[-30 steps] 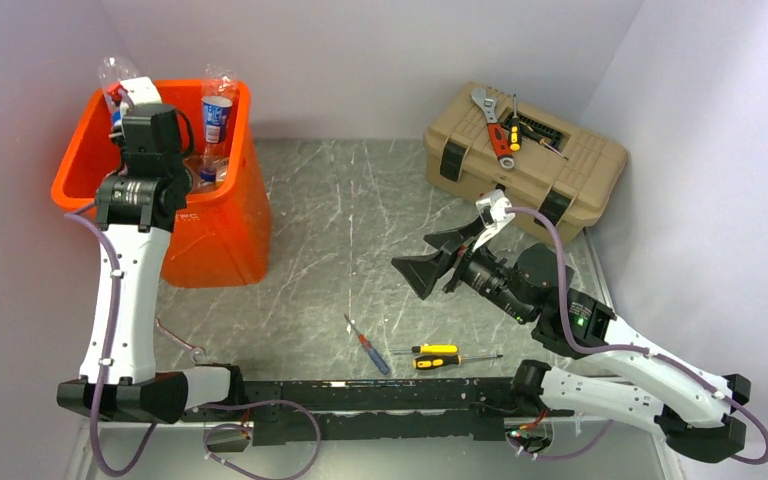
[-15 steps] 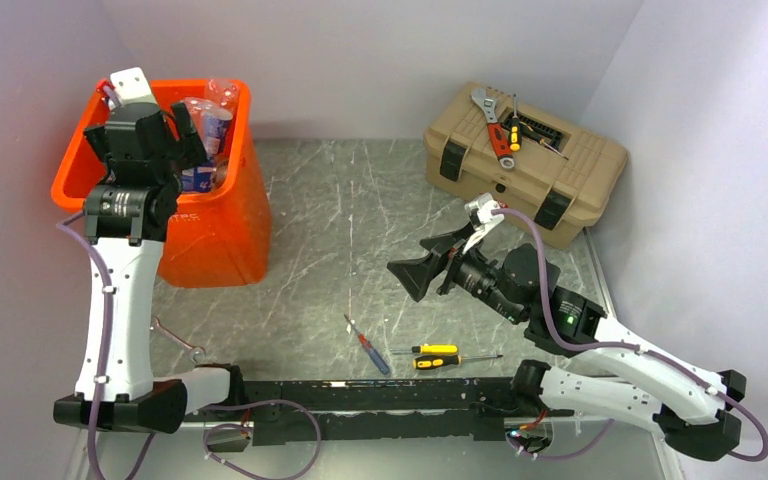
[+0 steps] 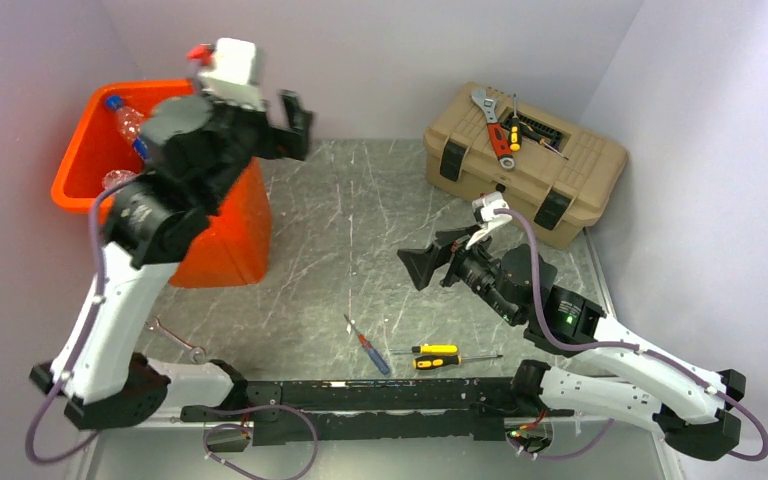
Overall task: Put the plastic bottles in the bin
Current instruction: Place the plastic bottle in the trash bin, then reset both arms
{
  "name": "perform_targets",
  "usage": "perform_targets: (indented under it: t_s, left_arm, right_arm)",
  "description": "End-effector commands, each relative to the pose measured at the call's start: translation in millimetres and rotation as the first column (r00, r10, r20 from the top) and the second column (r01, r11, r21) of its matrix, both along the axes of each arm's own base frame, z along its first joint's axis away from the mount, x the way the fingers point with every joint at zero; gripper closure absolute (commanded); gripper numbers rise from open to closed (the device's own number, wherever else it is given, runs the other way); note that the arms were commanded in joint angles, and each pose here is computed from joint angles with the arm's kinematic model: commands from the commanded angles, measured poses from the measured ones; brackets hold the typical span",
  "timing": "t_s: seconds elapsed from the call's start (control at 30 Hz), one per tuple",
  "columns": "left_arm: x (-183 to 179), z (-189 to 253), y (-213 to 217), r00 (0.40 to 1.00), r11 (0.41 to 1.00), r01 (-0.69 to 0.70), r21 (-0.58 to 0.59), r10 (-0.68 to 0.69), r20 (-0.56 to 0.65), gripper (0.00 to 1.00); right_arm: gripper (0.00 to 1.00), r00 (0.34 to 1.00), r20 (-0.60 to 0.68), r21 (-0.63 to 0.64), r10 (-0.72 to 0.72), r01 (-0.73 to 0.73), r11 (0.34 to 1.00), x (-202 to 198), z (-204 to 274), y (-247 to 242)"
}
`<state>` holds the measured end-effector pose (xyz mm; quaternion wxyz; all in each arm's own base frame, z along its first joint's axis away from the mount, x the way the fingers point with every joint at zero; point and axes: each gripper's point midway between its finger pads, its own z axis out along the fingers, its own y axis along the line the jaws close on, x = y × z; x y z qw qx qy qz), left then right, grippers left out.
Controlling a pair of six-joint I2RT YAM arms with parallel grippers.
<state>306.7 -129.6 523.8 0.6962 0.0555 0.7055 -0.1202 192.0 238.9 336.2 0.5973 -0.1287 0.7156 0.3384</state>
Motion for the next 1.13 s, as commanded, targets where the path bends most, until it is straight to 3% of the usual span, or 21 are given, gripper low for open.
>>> perform_targets:
  t_s: [0.0,0.1,0.23,0.43,0.6,0.83,1.0,1.1]
  left_arm:
    - [4,-10,-66,0.994,0.979,0.103,0.177,-0.107,0.015,0.0]
    - [8,-48,-102,0.984,0.946,0.179,0.27,-0.17,-0.055,0.0]
    - [12,-108,-111,0.982,0.919,0.169,0.356,-0.124,-0.144,0.01]
    - [-5,-143,-117,0.967,0.954,0.215,0.209,-0.179,-0.181,0.0]
    - [1,-160,-99,0.986,0.98,0.093,0.173,-0.067,-0.154,0.01]
    - [-8,-193,-109,0.964,0.996,0.08,-0.032,-0.086,-0.253,0.0]
    - [-20,-193,-124,0.948,0.977,0.21,-0.025,-0.21,-0.24,0.01]
    - [-13,-190,-121,0.957,0.986,0.166,-0.009,-0.163,-0.241,0.01]
  right_arm:
    - [0.0,0.988,0.025,-0.041,-0.151,0.152,0.988,17,-5,-24]
    - [0.0,0.971,0.012,-0.069,-0.241,0.241,0.968,25,-25,-38]
    - [0.0,0.936,-0.012,-0.101,-0.353,0.35,0.931,30,-49,-60]
    - [0.0,0.872,-0.036,-0.051,-0.489,0.487,0.872,30,-63,-95]
    - [0.0,0.824,-0.072,0.016,-0.562,0.565,0.825,33,-72,-108]
    - [0.0,0.774,-0.085,-0.037,-0.628,0.627,0.778,37,-87,-115]
    - [0.0,0.768,-0.09,-0.058,-0.633,0.631,0.774,37,-92,-115]
    - [0.0,0.786,-0.096,-0.04,-0.611,0.61,0.791,37,-90,-109]
